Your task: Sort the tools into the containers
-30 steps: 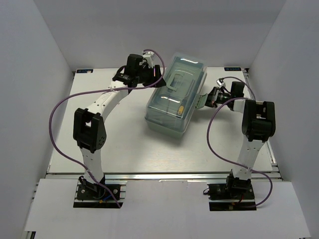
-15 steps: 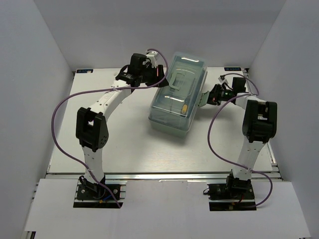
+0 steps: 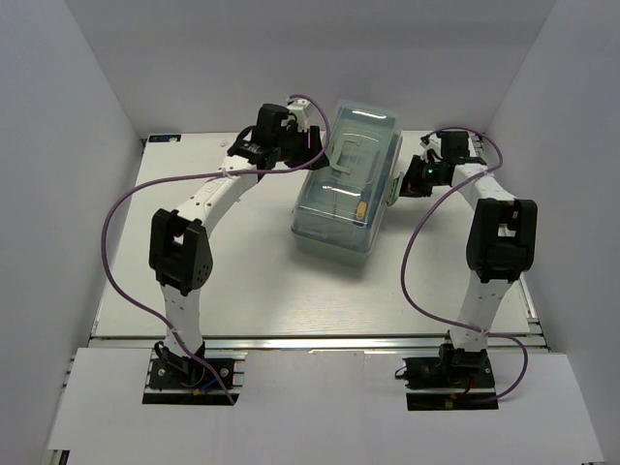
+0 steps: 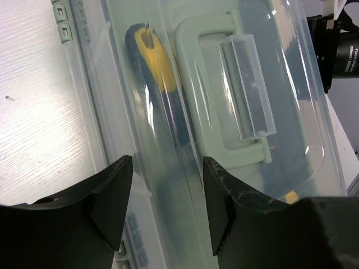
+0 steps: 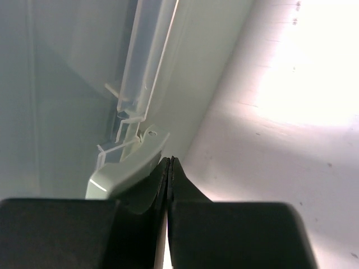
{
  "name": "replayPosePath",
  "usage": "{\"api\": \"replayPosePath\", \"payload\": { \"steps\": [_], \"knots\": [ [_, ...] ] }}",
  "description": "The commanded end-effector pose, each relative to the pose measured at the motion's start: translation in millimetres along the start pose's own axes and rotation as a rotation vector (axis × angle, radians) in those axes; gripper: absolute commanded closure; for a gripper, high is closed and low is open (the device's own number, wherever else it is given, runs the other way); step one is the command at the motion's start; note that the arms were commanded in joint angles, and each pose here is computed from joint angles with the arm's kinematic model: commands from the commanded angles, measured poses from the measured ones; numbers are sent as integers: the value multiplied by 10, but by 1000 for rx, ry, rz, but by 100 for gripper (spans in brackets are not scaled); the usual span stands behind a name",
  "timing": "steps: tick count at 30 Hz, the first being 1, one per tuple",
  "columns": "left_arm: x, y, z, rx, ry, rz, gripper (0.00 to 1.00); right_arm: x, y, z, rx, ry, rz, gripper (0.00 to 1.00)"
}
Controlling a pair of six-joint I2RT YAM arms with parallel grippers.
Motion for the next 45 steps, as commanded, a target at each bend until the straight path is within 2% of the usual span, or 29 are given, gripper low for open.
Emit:
{"api": "replayPosePath", "payload": {
  "steps": [1,6,15,33,45],
  "knots": [
    [286,541,-211,2,46,191,39,-126,-156,760,-177,-93,-53,100],
    [331,598,-280,8,58,203,38,-61,-129,898,-213,12,-52,100],
    [403,662,-360,14,74,215,39,-52,-141,1096,-323,81,-68,100],
    [519,791,-585,20,117,245,39,102,-13,1334,-328,130,-53,100],
    [547,838,-660,19,129,255,39,285,113,1185,-310,154,24,100]
  ]
}}
Point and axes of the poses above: each gripper's point midway between its finger pads, its own x axis out along the fingers, its own z axis along the line the jaws close on, y = z × x, the point moved 7 cm from there along -x, back along the fingers, and after that the axes turned 1 degree about -x, right-handed, at the moved point
